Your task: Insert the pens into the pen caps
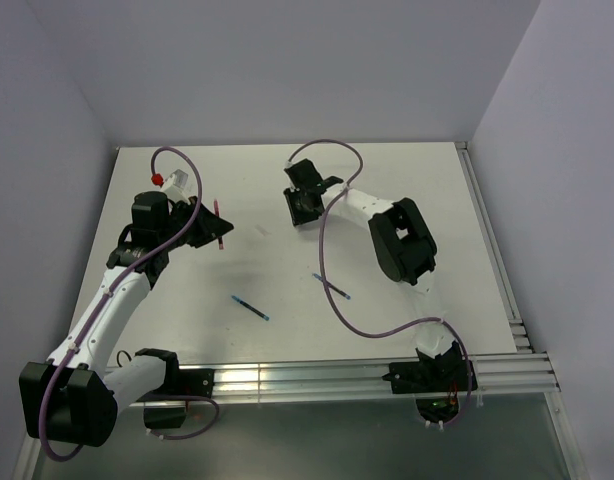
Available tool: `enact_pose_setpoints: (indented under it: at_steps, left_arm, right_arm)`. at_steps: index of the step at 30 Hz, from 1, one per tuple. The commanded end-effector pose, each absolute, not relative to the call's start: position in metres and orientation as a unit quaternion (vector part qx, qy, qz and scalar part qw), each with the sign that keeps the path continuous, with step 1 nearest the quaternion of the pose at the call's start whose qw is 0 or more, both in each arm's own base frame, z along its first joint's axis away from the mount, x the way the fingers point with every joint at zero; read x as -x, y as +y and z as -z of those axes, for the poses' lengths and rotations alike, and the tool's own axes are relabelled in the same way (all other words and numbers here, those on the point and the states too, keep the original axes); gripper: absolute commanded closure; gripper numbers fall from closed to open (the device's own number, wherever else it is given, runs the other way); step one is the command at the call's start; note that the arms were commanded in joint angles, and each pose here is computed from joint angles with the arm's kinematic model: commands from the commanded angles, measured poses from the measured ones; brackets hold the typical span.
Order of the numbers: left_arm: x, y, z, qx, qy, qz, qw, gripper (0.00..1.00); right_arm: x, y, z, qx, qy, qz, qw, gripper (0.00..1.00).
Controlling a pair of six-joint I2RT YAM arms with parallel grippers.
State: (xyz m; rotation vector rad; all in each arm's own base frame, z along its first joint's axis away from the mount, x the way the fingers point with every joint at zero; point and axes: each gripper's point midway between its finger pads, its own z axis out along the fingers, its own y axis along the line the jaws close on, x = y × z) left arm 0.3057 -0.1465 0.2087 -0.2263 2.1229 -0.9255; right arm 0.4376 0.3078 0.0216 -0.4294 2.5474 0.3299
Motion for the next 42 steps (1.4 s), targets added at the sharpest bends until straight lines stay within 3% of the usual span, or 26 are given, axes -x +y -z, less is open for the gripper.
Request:
enact_pose_setpoints:
  at_steps: [1,13,16,17,19,25,28,29,35,42]
  left_arm:
    - [-0.311,-0.147,-0.221,0.071,0.829,0.367,0.416,1.00]
    - [-0.311,-0.148,-0.221,0.072,0.829,0.368,0.415,1.00]
    - [-0.312,-0.147,-0.221,0.073,0.829,0.366,0.416,1.00]
    - [-0.312,-0.147,-0.221,0.071,0.829,0.366,0.416,1.00]
    - [-0.311,-0.149,-0.224,0.065,0.825,0.372,0.421,1.00]
    - [-0.298,-0.168,-0.246,0.007,0.795,0.432,0.427,1.00]
    - [-0.288,-0.182,-0.262,-0.033,0.769,0.467,0.435,1.00]
    - [-0.284,-0.191,-0.264,-0.048,0.767,0.472,0.432,1.00]
    - [-0.267,-0.239,-0.281,-0.104,0.741,0.513,0.420,1.00]
    - [-0.260,-0.278,-0.302,-0.151,0.731,0.513,0.424,1.00]
  right_arm:
    - [-0.442,0.307,-0.017,0.166,0.944,-0.094,0.269,0.67]
    - [-0.433,0.306,-0.007,0.177,0.948,-0.066,0.257,0.73]
    - [-0.428,0.308,-0.007,0.180,0.948,-0.067,0.253,0.85]
    - [-0.427,0.310,-0.009,0.177,0.949,-0.071,0.253,0.98]
    - [-0.425,0.308,-0.013,0.167,0.950,-0.074,0.254,1.00]
    - [-0.418,0.313,-0.079,0.118,0.934,-0.140,0.306,1.00]
    - [-0.405,0.310,-0.137,0.090,0.913,-0.196,0.345,1.00]
    - [-0.405,0.312,-0.181,0.073,0.891,-0.234,0.383,1.00]
    - [-0.390,0.293,-0.284,0.020,0.819,-0.359,0.447,1.00]
    - [-0.360,0.261,-0.323,-0.035,0.763,-0.443,0.469,1.00]
